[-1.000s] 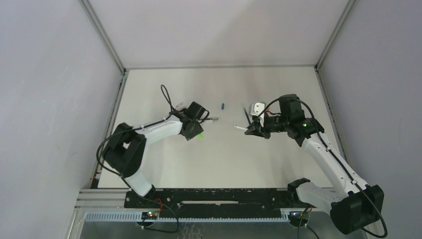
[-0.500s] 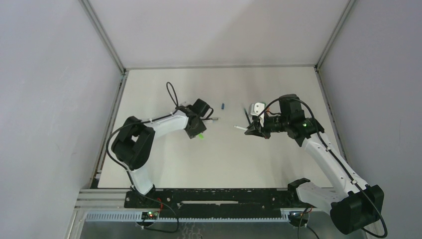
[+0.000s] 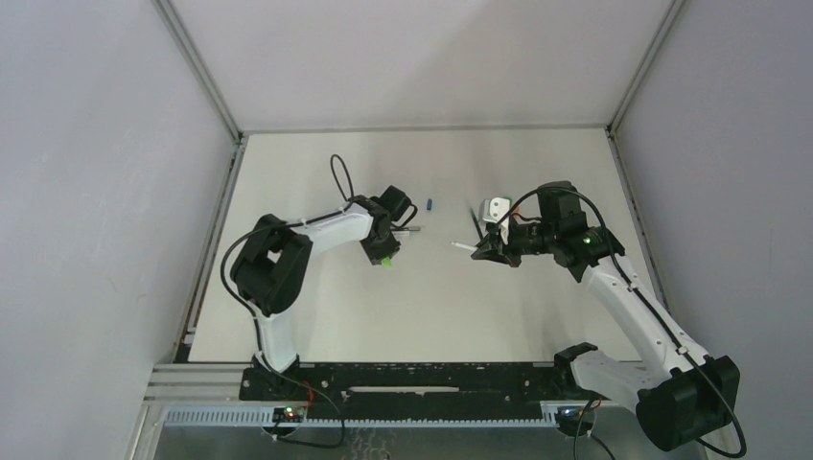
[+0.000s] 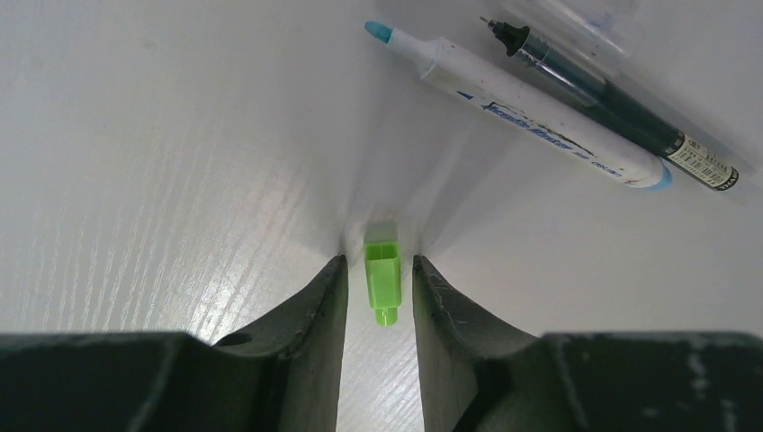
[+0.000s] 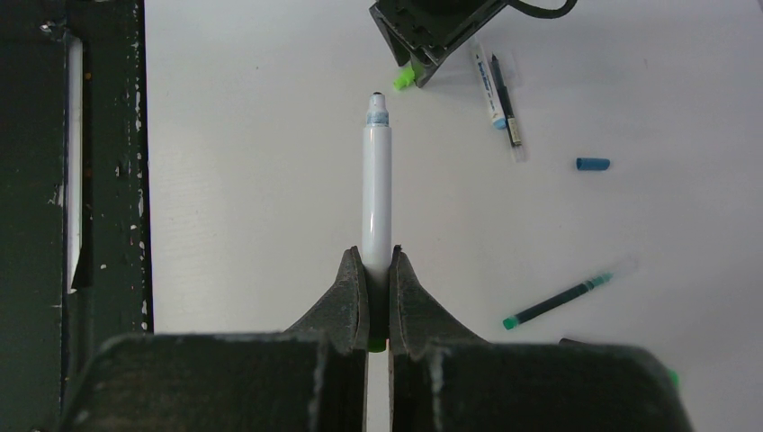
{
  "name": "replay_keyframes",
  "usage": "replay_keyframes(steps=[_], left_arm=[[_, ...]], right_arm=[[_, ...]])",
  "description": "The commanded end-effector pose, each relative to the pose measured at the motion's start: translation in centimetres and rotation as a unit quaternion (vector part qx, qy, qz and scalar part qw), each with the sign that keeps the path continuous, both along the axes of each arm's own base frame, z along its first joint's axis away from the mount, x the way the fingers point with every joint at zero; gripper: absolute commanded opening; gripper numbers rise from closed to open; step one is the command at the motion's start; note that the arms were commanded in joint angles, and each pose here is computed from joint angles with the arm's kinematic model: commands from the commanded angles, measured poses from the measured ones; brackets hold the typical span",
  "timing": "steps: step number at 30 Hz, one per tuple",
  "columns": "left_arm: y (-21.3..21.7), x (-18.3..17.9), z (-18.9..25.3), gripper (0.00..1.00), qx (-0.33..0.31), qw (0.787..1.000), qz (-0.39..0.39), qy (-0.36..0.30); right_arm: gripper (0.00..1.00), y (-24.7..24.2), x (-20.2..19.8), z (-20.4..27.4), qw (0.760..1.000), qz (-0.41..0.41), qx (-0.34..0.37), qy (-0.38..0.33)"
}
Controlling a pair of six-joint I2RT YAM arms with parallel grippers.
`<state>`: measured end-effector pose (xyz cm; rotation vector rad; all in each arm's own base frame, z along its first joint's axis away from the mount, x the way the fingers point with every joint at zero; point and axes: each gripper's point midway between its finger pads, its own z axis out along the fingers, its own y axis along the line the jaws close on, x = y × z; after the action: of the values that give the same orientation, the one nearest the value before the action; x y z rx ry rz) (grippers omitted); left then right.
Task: Insert the pens into the pen caps
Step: Pick up the pen cap from the center of the board.
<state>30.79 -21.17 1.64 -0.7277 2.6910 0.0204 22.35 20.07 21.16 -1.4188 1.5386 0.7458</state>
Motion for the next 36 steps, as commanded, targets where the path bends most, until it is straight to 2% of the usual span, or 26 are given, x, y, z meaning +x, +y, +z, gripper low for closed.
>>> replay_keyframes(steps=[1, 4, 9, 13, 17, 22, 26, 29, 31, 32, 33, 36], left_arm=[[-0.2, -0.1, -0.1, 0.36, 0.005, 1.0, -0.009, 0.008], [-0.4, 0.1, -0.5, 0.3, 0.009, 1.0, -0.013, 0.015], [0.0, -0.2, -1.4, 0.27, 0.014, 0.999, -0.014, 0.031], [0.4, -0.7, -2.3, 0.13, 0.0, 0.999, -0.014, 0.042], [0.0, -0.5, -2.1, 0.01, -0.047, 0.998, -0.02, 0.034], [0.5, 1.1, 2.2, 0.0, -0.074, 0.995, -0.032, -0.051], [0.1, 2.0, 7.8, 0.0, -0.115, 0.98, -0.059, -0.152], [-0.9, 1.8, 11.7, 0.0, -0.173, 0.951, -0.098, -0.238], [-2.0, 1.8, 15.6, 0.0, -0.228, 0.914, -0.121, -0.313], [-2.2, 1.4, 16.7, 0.0, -0.251, 0.895, -0.131, -0.346], [-2.5, 1.2, 19.6, 0.0, -0.281, 0.863, -0.139, -0.397], [-2.7, -0.2, 24.5, 0.0, -0.337, 0.788, -0.158, -0.491]], right_arm=[[0.0, 0.2, 0.1, 2.0, 1.0, 0.006, 0.013, -0.025], [0.0, 0.1, 0.1, 2.1, 1.0, 0.005, 0.013, -0.028], [0.0, 0.1, 0.1, 2.2, 1.0, 0.003, 0.014, -0.028], [0.0, 0.1, 0.0, 2.3, 0.999, 0.005, 0.015, -0.028], [0.0, 0.2, -0.2, 2.3, 1.0, 0.01, 0.02, -0.022], [0.0, 0.9, -1.0, 2.4, 0.999, 0.028, 0.04, 0.006], [0.0, 1.7, -1.7, 2.4, 0.996, 0.044, 0.062, 0.045], [0.0, 2.3, -2.0, 2.6, 0.992, 0.051, 0.083, 0.085], [0.0, 2.7, -2.3, 3.1, 0.987, 0.057, 0.102, 0.114], [0.0, 3.0, -2.5, 3.5, 0.983, 0.06, 0.113, 0.13], [0.0, 3.2, -2.8, 3.7, 0.978, 0.057, 0.125, 0.155], [0.0, 3.6, -2.2, 4.3, 0.969, 0.025, 0.159, 0.189]])
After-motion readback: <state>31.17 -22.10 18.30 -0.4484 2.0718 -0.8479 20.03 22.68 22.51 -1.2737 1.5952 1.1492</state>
